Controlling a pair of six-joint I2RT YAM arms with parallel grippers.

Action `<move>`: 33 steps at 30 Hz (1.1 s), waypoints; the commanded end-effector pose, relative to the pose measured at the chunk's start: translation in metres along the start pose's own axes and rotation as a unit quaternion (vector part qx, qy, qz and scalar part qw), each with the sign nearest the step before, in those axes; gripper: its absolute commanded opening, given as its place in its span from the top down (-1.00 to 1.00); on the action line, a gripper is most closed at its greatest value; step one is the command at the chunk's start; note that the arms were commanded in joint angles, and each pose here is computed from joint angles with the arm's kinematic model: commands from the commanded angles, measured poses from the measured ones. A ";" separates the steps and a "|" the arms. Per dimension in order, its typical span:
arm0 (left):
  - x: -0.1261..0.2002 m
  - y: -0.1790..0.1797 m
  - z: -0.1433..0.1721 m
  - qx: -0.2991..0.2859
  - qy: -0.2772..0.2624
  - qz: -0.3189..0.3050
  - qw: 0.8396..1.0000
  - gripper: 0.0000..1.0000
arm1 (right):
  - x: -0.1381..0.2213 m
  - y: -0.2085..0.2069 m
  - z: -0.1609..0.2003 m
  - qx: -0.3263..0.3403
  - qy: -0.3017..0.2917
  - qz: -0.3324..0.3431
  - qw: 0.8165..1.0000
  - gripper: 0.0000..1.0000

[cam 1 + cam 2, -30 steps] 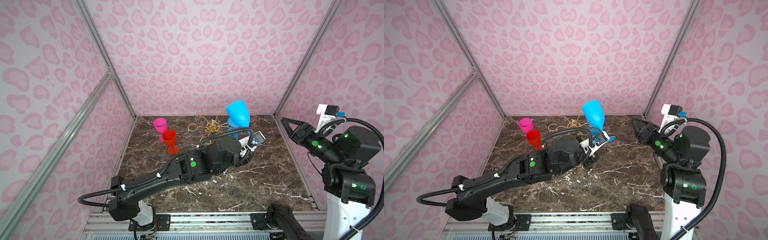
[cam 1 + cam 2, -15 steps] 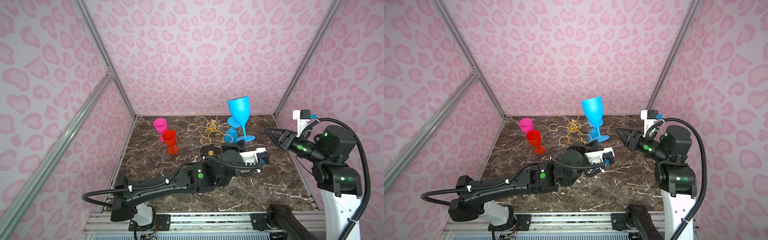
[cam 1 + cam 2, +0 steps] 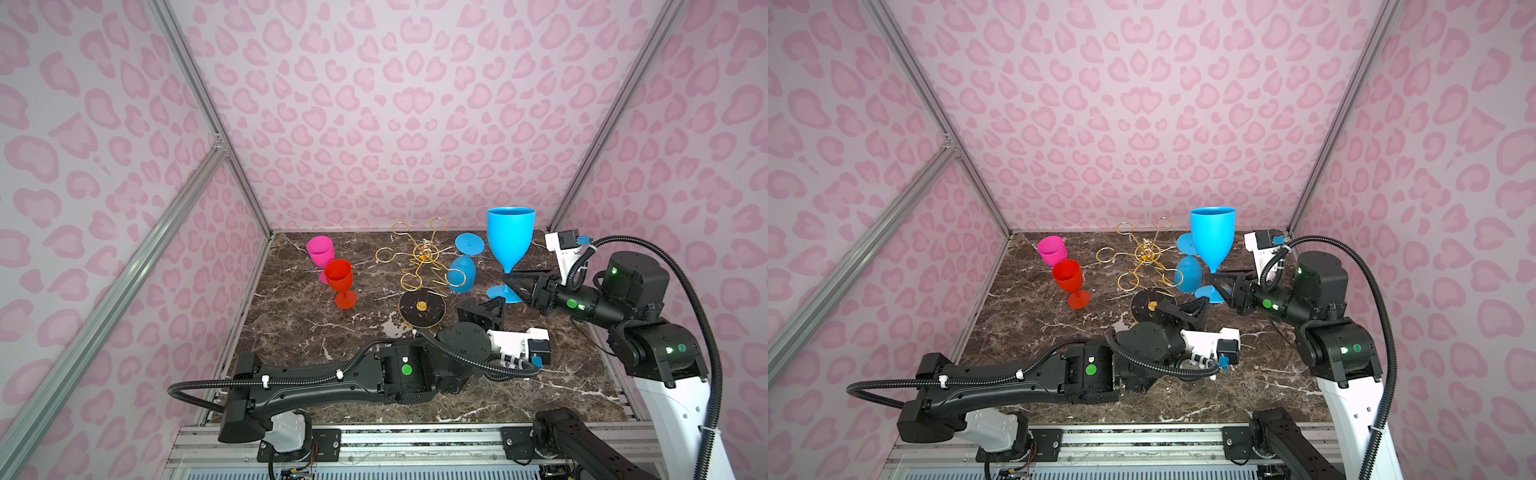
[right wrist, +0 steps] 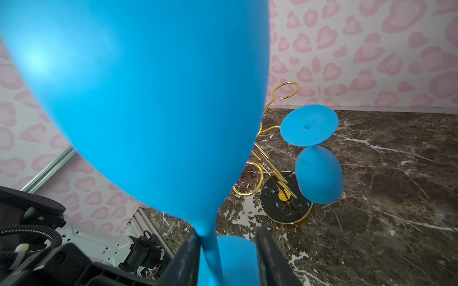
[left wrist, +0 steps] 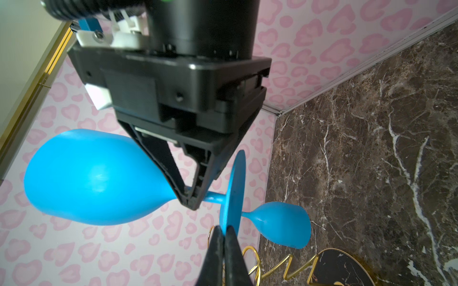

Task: Take the wine glass off the wine glass rack
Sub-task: Pick up the wine glass from the wine glass rack.

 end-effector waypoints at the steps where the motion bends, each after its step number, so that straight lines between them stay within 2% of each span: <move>1: 0.002 0.007 -0.009 0.002 -0.027 -0.020 0.999 0.93 | -0.002 -0.003 0.003 0.010 0.004 0.010 1.000 0.23; 9: -0.001 -0.002 -0.014 -0.031 -0.033 -0.014 0.999 0.93 | -0.004 -0.003 0.004 0.010 0.002 0.006 1.000 0.45; 22: 0.000 -0.006 -0.016 -0.032 -0.035 -0.012 0.999 0.93 | 0.000 -0.001 0.004 0.004 -0.019 0.006 1.000 0.88; 24: 0.000 -0.007 -0.015 -0.030 -0.032 -0.012 0.999 0.61 | 0.002 0.000 0.003 0.005 -0.024 0.006 1.000 0.90; 26: -0.002 -0.009 -0.014 -0.027 -0.024 -0.013 0.999 0.18 | 0.003 0.000 0.003 0.007 -0.028 0.009 1.000 0.91; 28: -0.002 -0.010 -0.012 -0.020 -0.013 -0.017 1.000 -0.11 | 0.004 0.001 0.002 0.009 -0.032 0.014 0.999 0.93; 30: -0.003 -0.008 -0.010 -0.005 0.005 -0.022 1.000 -0.36 | 0.004 0.000 0.003 0.012 -0.033 0.020 0.999 0.93; 33: 0.004 0.004 -0.007 0.049 0.034 -0.036 0.998 -0.49 | 0.003 -0.003 0.005 0.021 -0.031 0.032 0.999 0.94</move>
Point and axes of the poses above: each gripper's point midway between its finger pads, its own x axis back along the fingers, its own y axis along the line the jaws close on, z = x × y, the point moved 10 cm from there along x, back along the fingers, and after that the axes turned 10 degrees about x, right-handed, at the moved point
